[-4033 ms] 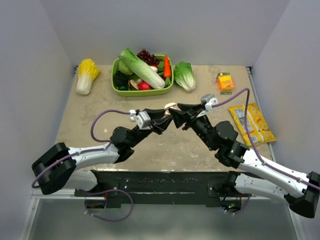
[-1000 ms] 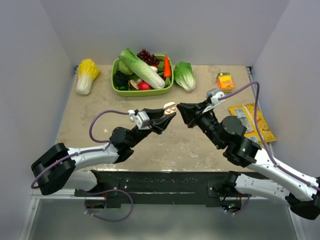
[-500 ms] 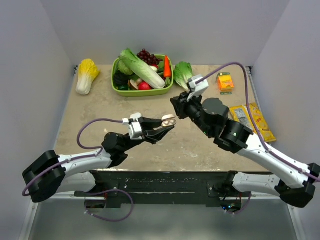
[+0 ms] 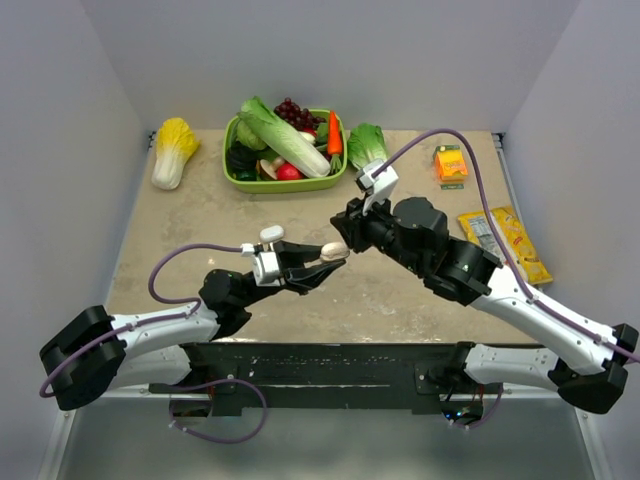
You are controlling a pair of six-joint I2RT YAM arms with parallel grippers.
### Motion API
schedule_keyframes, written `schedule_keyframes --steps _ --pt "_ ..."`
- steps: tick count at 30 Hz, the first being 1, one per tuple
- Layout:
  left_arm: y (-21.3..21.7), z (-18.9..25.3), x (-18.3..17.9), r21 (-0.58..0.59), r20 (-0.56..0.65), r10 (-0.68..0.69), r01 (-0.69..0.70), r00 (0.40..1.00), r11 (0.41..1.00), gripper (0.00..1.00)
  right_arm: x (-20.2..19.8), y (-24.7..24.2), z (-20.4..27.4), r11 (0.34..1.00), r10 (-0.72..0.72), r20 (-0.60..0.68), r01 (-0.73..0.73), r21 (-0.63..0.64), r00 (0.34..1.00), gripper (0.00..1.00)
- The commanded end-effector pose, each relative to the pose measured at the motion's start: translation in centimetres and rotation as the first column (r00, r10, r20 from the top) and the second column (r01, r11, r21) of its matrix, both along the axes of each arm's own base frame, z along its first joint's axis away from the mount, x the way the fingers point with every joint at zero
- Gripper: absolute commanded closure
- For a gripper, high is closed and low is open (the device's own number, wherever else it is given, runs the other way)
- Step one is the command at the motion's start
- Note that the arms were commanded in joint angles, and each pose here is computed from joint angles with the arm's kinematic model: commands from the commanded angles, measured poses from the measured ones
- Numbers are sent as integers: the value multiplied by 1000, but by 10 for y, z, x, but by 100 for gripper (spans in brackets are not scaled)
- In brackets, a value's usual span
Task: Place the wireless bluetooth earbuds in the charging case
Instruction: Close the charging case at the center of the board, then place the charging case at the center of the board.
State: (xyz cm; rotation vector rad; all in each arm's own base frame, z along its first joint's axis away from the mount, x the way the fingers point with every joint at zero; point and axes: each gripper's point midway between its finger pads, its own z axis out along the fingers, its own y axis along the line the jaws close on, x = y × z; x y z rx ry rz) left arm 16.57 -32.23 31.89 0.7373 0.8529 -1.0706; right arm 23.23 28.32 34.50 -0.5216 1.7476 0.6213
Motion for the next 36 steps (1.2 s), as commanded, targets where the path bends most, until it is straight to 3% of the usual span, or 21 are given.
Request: schedule_keyframes --steps 1,5,8,9,10,11,13,14,17,19,20,22,24,28,33,36 --pt "20 45 -6 -155 112 50 -33 992 987 100 -14 7 -4 996 89 -15 -88 10 996 79" --pt "20 48 -1 -161 103 72 -55 992 985 100 -19 7 -9 994 106 -26 -106 15 994 78" --pt "22 47 9 -172 51 104 -94 993 981 100 -9 -8 -10 999 -8 -33 10 40 999 75" --pt "20 40 17 -154 -2 124 -123 992 980 100 -7 -22 -2 994 -71 -22 73 76 997 74" --pt "26 34 38 -160 -107 199 -215 974 963 100 9 -46 6 964 -236 -3 235 128 972 72" --pt "24 21 48 -147 -222 201 -236 954 960 100 15 -59 -11 941 -312 -17 312 129 950 71" --pt "28 -24 86 -27 -427 324 -370 844 929 100 16 -77 -3 896 -386 -7 376 235 923 71" --pt "24 -50 95 10 -537 315 -367 783 930 100 16 -77 -23 901 -383 -15 378 214 923 70" --pt "27 -126 120 148 -733 353 -370 581 917 100 17 -63 -53 922 -350 -51 354 155 935 65" --pt "34 -161 135 230 -793 398 -379 461 896 100 19 -50 -74 941 -319 -78 325 92 945 63" --pt "35 -199 138 329 -821 449 -350 353 877 100 16 -43 -82 954 -284 -91 291 75 954 62" --pt "31 -215 153 362 -831 456 -314 319 878 100 15 -36 -93 963 -258 -111 265 54 960 61" --pt "29 -217 162 354 -831 452 -318 324 879 100 13 -34 -97 967 -244 -115 251 54 963 60" --pt "31 -255 182 454 -814 526 -292 247 841 100 10 -35 -102 968 -230 -111 239 74 967 58" --pt "32 -279 200 490 -824 537 -251 179 835 100 6 -33 -114 972 -213 -137 224 67 967 57" --pt "33 -296 200 534 -810 568 -219 144 817 86 6 -35 -117 972 -216 -138 227 64 967 56"
